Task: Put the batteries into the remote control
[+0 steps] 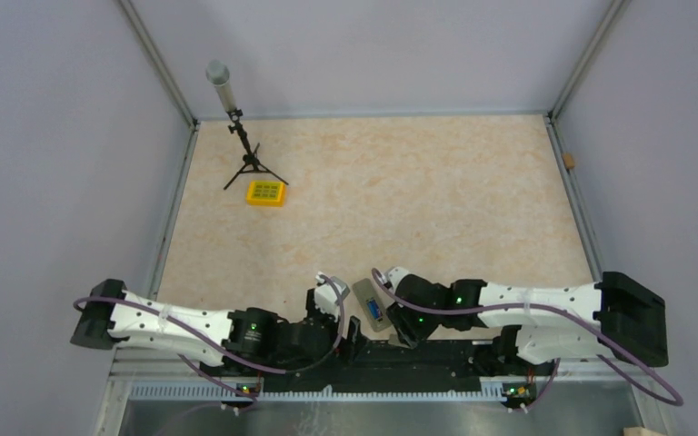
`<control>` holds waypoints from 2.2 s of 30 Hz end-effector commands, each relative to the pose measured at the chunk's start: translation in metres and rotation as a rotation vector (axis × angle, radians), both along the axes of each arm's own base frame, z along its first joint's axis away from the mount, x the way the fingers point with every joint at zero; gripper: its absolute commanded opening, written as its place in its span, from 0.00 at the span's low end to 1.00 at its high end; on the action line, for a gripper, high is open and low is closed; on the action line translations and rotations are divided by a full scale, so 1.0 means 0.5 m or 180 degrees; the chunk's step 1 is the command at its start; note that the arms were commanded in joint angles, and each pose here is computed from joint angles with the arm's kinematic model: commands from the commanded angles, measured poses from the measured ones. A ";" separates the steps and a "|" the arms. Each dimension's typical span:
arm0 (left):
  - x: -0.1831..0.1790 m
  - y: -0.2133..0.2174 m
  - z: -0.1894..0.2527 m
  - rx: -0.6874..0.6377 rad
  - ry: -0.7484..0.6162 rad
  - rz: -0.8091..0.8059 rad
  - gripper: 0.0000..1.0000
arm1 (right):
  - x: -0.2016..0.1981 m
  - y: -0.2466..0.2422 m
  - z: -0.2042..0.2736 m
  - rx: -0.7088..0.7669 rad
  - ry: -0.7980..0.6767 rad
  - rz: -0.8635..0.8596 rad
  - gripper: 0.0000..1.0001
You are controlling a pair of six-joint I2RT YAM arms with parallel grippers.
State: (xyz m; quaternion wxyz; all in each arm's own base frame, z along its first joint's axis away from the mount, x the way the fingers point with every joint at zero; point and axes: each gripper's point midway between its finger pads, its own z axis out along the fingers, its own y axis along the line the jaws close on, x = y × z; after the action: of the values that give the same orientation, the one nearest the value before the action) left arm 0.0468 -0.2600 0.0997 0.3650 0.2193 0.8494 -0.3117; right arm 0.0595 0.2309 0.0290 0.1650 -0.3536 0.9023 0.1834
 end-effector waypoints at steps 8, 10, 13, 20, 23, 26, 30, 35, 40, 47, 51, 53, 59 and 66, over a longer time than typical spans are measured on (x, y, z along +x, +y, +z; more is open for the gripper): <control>0.004 -0.024 0.012 -0.0177 0.0010 0.0033 0.99 | -0.015 0.031 0.011 0.0065 -0.0036 0.0250 0.55; 0.004 -0.023 0.012 -0.0183 0.0006 0.0037 0.99 | -0.022 0.033 0.009 0.0057 -0.0031 0.0303 0.55; 0.006 -0.021 0.013 -0.0196 0.0003 0.0047 0.99 | -0.039 0.036 0.009 0.0085 0.0032 0.0396 0.55; 0.009 -0.021 0.014 -0.0185 -0.0006 0.0053 0.99 | -0.056 0.042 0.010 0.0093 0.0013 0.0520 0.54; 0.010 -0.022 0.013 -0.0176 -0.0004 0.0056 0.99 | -0.057 0.037 0.004 0.0024 0.0005 0.0514 0.53; 0.011 -0.021 0.011 -0.0166 -0.0003 0.0068 0.99 | -0.058 0.034 -0.001 -0.0027 -0.0013 0.0520 0.51; 0.012 -0.021 0.009 -0.0162 0.0004 0.0078 0.99 | -0.046 0.031 -0.001 -0.0105 -0.0145 0.0453 0.50; 0.015 -0.020 0.008 -0.0165 0.0004 0.0100 0.99 | -0.036 0.028 0.004 -0.0179 -0.0280 0.0417 0.44; 0.018 -0.021 0.007 -0.0202 0.0024 0.0132 0.99 | -0.039 0.024 0.008 -0.0279 -0.0360 0.0446 0.41; 0.024 -0.022 0.004 -0.0289 0.0088 0.0160 0.99 | -0.048 0.019 -0.002 -0.0340 -0.0339 0.0477 0.41; 0.027 -0.020 0.002 -0.0303 0.0108 0.0171 0.99 | -0.046 0.020 -0.007 -0.0383 -0.0354 0.0488 0.41; 0.027 -0.019 0.002 -0.0312 0.0118 0.0172 0.99 | -0.048 0.023 -0.010 -0.0384 -0.0346 0.0504 0.41; 0.029 -0.017 0.001 -0.0321 0.0122 0.0193 0.99 | -0.051 0.027 -0.010 -0.0365 -0.0337 0.0523 0.31; 0.056 -0.011 0.000 -0.0416 0.0163 0.0423 0.99 | -0.050 0.019 0.021 -0.0389 -0.0371 0.0389 0.01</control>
State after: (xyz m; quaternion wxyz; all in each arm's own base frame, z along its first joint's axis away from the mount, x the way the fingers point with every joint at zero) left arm 0.0644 -0.2630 0.0943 0.3672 0.1697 0.8538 -0.3277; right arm 0.0359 0.2295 0.0170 0.1661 -0.4385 0.8771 0.1039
